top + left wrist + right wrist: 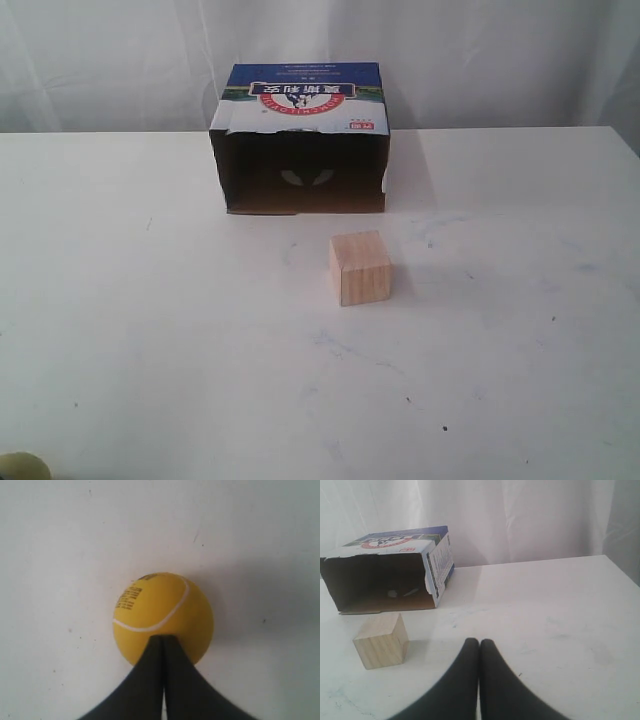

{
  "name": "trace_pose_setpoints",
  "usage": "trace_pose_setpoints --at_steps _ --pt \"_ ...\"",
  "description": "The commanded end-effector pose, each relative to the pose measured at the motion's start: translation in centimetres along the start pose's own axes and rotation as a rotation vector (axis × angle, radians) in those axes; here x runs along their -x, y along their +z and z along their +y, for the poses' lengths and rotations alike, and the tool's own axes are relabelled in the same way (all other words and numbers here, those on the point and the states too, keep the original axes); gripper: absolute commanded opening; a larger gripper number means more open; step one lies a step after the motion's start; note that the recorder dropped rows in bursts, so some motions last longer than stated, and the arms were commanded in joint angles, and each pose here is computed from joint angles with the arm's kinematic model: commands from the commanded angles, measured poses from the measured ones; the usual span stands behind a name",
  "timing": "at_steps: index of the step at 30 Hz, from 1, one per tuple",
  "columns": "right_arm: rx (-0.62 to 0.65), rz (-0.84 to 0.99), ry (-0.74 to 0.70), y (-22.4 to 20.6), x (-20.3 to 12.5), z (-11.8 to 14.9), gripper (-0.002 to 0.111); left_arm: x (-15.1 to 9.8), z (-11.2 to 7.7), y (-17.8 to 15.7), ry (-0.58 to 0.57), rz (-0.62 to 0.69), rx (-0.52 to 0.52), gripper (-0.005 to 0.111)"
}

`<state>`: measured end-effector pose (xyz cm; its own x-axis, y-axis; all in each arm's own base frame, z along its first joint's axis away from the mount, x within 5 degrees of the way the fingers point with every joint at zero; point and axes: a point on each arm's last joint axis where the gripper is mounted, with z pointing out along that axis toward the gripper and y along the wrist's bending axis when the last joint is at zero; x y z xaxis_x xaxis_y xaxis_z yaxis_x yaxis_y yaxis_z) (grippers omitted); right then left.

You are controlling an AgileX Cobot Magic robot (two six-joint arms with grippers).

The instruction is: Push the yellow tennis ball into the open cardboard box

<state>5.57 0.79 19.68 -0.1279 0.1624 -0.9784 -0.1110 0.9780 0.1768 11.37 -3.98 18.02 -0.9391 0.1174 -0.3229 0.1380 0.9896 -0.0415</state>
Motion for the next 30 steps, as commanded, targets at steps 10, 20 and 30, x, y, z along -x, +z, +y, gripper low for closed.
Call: trace_pose_setpoints --at_steps 10,20,30 --pt "0.0 -0.009 -0.005 0.0 -0.1 0.0 0.0 3.4 -0.8 2.9 0.07 -0.054 -0.001 0.0" --pt "0.0 -0.009 -0.005 0.0 -0.1 0.0 0.0 7.6 -0.9 0.2 0.161 -0.116 0.071 0.0" --pt "0.0 -0.009 -0.005 0.0 -0.1 0.0 0.0 5.3 0.1 -2.4 0.156 -0.048 0.129 0.0"
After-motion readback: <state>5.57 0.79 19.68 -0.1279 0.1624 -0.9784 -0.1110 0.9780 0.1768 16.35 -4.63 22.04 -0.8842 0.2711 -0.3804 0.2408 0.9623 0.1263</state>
